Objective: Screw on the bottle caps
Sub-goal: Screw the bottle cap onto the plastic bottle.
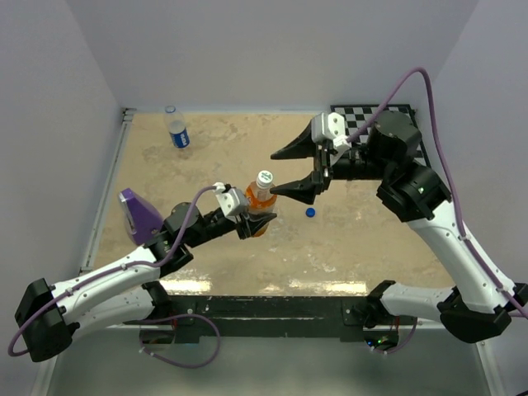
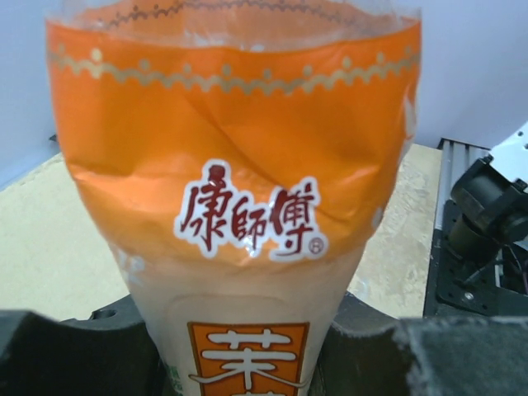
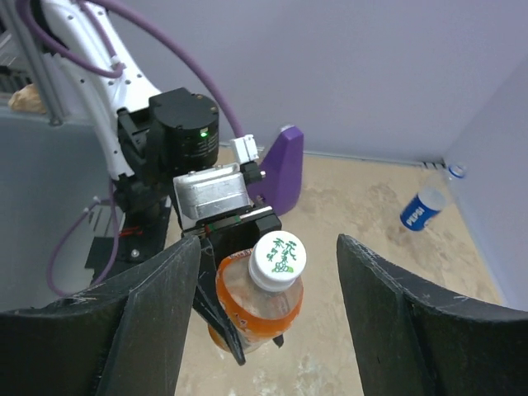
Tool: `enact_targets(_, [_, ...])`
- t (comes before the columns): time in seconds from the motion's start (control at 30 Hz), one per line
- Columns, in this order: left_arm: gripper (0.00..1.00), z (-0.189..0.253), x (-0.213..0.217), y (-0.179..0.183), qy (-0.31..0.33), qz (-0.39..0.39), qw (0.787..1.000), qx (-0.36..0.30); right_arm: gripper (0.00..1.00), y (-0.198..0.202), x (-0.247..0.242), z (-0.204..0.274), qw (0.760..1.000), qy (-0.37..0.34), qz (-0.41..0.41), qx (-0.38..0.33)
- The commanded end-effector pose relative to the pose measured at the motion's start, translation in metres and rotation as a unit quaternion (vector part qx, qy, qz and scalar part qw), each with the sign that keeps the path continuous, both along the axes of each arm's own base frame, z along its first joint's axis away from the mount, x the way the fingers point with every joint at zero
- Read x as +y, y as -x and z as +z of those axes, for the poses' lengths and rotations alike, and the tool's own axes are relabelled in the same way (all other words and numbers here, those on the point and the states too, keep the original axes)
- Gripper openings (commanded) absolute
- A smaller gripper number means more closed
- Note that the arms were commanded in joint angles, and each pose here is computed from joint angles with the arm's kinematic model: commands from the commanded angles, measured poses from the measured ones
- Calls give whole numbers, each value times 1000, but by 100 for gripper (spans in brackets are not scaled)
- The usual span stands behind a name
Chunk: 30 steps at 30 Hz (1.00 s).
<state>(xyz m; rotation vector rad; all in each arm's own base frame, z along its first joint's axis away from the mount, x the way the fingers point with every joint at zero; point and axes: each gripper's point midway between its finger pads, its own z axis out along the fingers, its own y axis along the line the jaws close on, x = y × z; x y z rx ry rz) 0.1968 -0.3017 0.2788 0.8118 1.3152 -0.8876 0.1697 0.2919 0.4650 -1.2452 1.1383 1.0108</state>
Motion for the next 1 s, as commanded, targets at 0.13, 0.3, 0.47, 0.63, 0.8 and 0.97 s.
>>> enact_targets(0.13, [14, 25, -8, 16, 24, -56, 997, -41, 58, 16, 8, -7, 996, 3, 82, -38])
enact_targets(0.3, [15, 26, -10, 18, 22, -63, 997, -47, 56, 12, 11, -10, 996, 8, 82, -29])
enact_targets(0.47, [15, 29, -10, 18, 22, -64, 996, -51, 52, 11, 14, -16, 996, 15, 88, -19])
enact_targets(0.63, [15, 31, -10, 18, 22, -65, 996, -55, 49, 9, 16, -21, 996, 21, 92, -11])
enact_targets(0.8, [15, 32, -11, 19, 23, -67, 996, -55, 43, 10, 17, -22, 995, 23, 97, -7])
enact_targets(0.97, [15, 35, -11, 19, 21, -68, 996, -59, 36, 7, 19, -30, 995, 32, 97, 7])
